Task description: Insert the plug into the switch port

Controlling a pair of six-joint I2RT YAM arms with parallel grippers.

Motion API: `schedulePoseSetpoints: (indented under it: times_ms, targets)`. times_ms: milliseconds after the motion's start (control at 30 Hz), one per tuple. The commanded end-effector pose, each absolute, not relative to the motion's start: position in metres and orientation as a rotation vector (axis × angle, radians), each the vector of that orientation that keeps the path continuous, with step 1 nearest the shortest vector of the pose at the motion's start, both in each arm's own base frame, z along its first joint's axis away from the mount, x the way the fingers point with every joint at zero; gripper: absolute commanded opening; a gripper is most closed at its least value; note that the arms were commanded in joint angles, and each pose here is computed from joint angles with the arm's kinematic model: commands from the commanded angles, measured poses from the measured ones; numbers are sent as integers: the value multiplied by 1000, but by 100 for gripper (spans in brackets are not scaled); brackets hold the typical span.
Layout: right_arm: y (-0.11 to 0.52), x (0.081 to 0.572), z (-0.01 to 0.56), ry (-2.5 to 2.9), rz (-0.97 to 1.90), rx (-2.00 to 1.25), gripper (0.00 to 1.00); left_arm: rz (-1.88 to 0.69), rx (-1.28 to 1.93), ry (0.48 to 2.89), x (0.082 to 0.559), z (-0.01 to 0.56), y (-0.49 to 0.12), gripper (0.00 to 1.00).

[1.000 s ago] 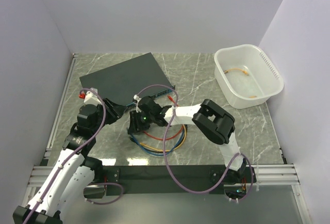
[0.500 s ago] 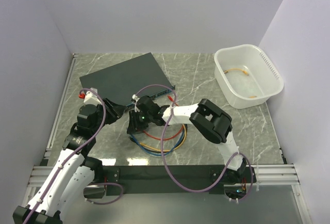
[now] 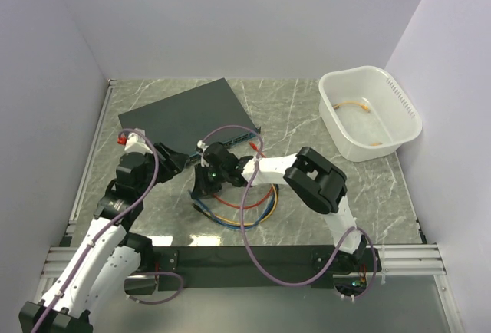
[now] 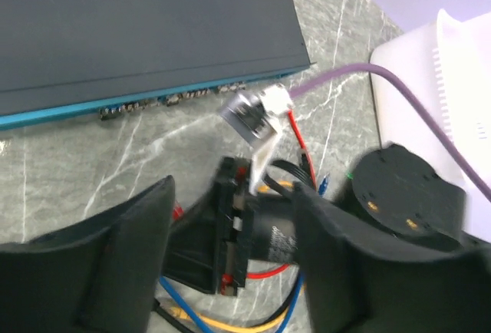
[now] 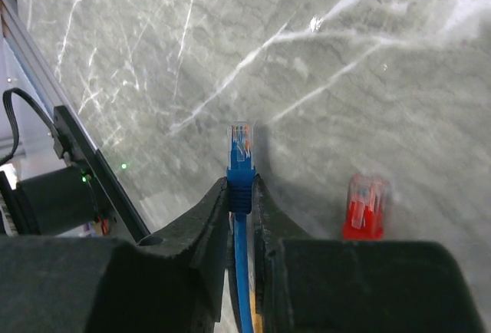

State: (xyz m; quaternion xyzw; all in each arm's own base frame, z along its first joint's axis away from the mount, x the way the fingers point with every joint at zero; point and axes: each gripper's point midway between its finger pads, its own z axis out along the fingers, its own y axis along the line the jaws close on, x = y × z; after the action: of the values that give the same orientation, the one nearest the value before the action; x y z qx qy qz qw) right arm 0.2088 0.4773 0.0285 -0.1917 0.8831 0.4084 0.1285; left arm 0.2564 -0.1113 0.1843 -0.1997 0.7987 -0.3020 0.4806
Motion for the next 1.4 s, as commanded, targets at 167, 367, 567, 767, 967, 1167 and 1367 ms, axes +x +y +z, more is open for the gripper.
schedulePoseSetpoints:
  times_ms: [167, 367, 567, 767, 967, 1167, 1367]
  targets:
    - [442, 225, 145, 2289, 1070, -595, 0, -603, -499, 1814, 299, 247, -95, 93]
    - [389, 241, 151, 2269, 877, -545, 0, -549, -516, 1784, 354, 266, -81, 99]
    - [321, 271, 131, 2292, 699, -403, 0, -541, -521, 1864, 419, 248, -50, 98]
    - [285, 299, 107, 2330, 534, -330, 0, -662, -457, 1851, 471, 223, -29, 98]
    - [288, 332, 95, 2312, 464, -318, 0, -712, -341, 1892, 518, 197, -29, 97]
    - [306, 365, 74, 2316, 389, -334, 0, -762, -268, 1910, 549, 178, -27, 96]
    - [314, 392, 82, 2258, 346, -318, 0, -804, -263, 1933, 569, 156, -19, 96]
